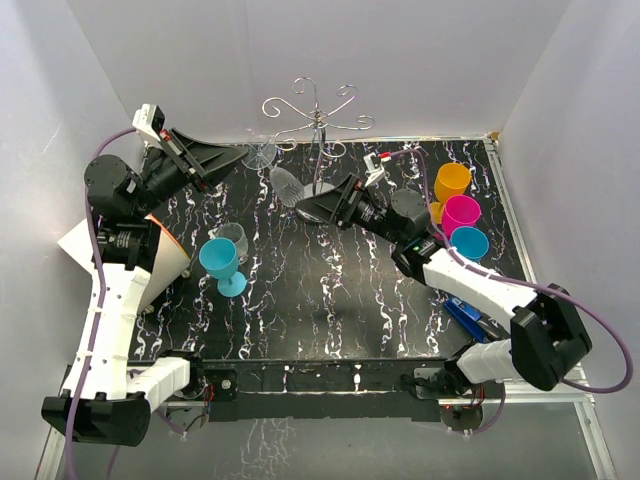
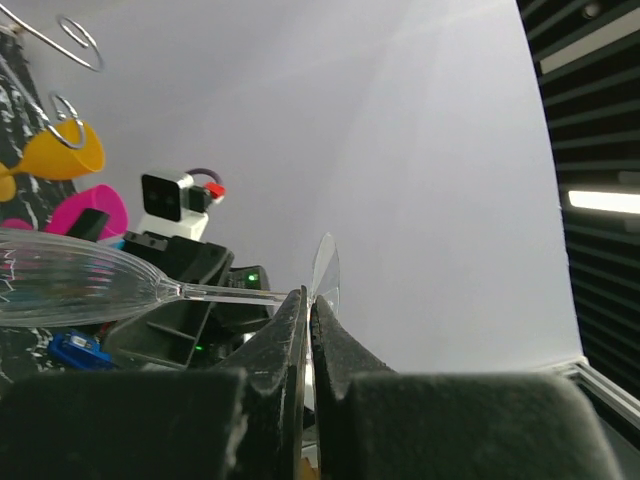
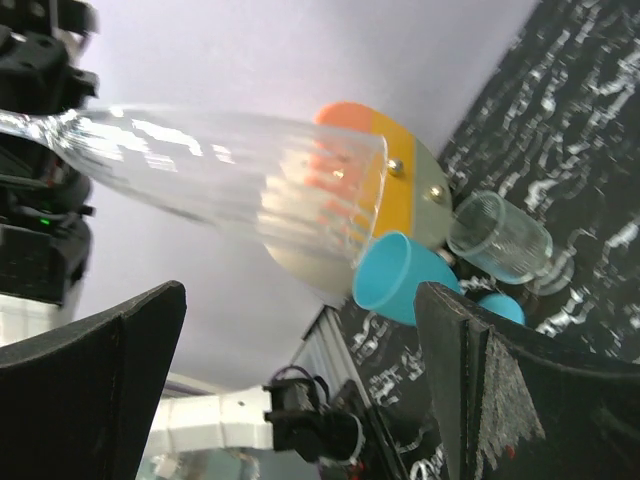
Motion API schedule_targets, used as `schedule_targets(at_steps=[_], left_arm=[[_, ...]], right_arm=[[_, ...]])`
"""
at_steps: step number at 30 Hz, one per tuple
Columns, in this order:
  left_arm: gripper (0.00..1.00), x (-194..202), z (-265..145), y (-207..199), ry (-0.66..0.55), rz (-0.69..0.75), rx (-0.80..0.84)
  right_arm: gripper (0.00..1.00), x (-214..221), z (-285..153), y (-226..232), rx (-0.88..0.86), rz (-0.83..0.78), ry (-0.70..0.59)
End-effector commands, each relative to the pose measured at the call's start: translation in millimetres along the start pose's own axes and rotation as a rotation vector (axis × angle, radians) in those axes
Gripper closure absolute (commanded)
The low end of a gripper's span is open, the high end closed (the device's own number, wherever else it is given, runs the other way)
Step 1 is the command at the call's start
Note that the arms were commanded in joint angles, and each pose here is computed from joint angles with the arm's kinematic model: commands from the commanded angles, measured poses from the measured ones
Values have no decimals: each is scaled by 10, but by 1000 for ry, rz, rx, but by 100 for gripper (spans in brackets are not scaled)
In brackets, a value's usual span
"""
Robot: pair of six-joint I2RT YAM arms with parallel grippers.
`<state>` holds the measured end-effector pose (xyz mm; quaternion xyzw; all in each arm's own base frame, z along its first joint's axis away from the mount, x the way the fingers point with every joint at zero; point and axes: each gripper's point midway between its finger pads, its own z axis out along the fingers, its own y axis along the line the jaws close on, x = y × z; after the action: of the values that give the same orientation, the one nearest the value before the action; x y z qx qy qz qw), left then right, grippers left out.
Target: Take the wine glass off the wine glass rack
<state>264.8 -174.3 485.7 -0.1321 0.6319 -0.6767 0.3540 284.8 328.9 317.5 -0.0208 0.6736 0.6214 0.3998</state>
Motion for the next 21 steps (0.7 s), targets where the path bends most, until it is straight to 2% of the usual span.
schedule_targets(at_steps=[1,7,15,21], left_arm=[[100,173,-59,-335,65,3,124],[100,205,-33,-397,89,-16,162],[100,207,-29,-370,93,-45,182],[100,200,-30,-374,97,-87,215]], right_arm=[[4,-334,-9,589,-268,22,-152],[9,-398,-85,747,-385,28,-207],[11,-469,-376,943,-443,-14,-292],[17,-465,-523,1198,-531,-17,-275]])
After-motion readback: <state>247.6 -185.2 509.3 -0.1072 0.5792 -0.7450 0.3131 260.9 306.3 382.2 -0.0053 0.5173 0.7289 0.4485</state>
